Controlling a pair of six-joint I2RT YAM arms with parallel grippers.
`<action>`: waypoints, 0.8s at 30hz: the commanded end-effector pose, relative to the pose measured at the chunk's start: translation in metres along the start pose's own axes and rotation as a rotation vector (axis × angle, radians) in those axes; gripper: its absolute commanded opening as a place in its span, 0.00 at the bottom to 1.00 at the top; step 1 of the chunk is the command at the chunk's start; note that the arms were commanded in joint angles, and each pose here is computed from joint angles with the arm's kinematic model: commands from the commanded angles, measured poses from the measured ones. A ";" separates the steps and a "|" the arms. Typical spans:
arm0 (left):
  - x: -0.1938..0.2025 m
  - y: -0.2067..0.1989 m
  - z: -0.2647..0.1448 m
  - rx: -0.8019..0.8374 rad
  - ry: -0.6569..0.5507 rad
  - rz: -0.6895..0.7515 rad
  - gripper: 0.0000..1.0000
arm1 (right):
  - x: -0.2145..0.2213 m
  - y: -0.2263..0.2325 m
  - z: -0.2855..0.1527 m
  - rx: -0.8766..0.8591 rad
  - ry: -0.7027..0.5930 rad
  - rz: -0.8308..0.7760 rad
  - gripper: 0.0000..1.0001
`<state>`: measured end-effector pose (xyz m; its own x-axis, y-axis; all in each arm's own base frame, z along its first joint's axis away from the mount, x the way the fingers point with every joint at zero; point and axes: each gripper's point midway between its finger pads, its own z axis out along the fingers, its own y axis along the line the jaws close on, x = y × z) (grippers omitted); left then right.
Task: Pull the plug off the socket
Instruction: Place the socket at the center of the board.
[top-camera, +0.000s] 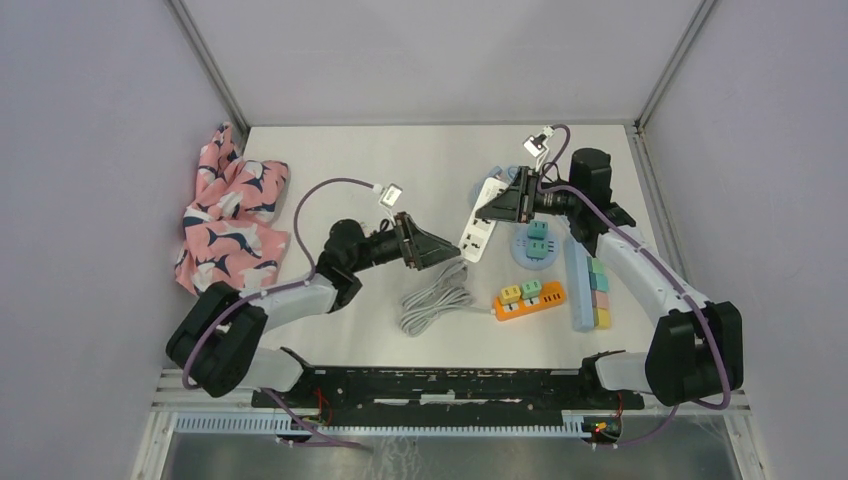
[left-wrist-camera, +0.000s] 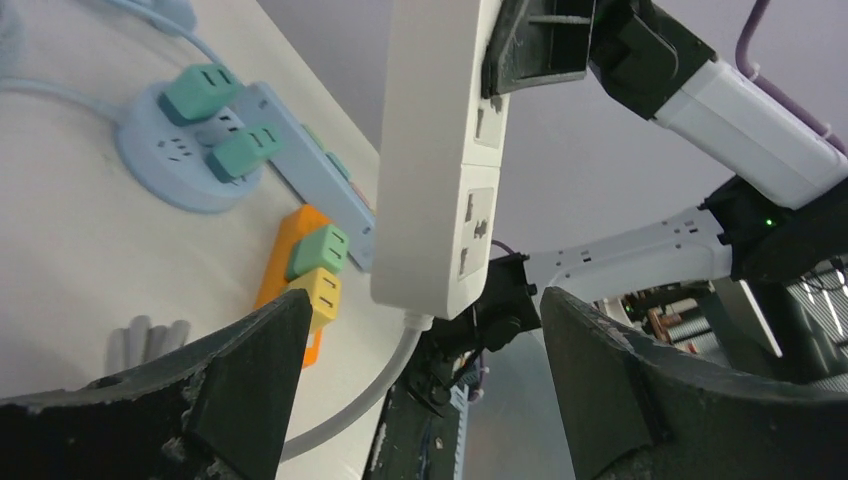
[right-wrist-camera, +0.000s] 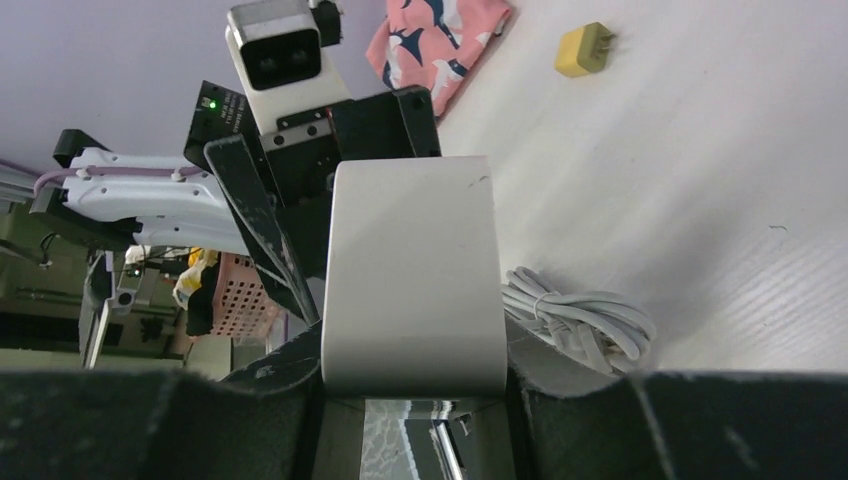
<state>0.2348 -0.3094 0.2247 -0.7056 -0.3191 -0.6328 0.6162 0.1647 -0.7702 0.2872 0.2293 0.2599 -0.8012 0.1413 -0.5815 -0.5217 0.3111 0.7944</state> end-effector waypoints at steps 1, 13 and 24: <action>0.002 -0.034 0.025 0.148 0.036 0.097 0.89 | -0.010 0.040 -0.004 -0.179 -0.014 -0.110 0.00; 0.014 -0.042 0.048 0.232 0.075 0.032 0.42 | 0.006 0.035 0.002 -0.190 0.022 -0.117 0.01; -0.007 0.024 -0.004 -0.271 -0.012 0.180 0.03 | 0.006 0.024 -0.019 -0.078 0.044 -0.212 1.00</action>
<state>0.2217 -0.3463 0.2198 -0.7259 -0.2211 -0.6513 0.6342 0.1514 -0.7582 0.2647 0.2353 0.2551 -0.7744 0.0475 -0.6309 -0.6084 0.2179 0.7632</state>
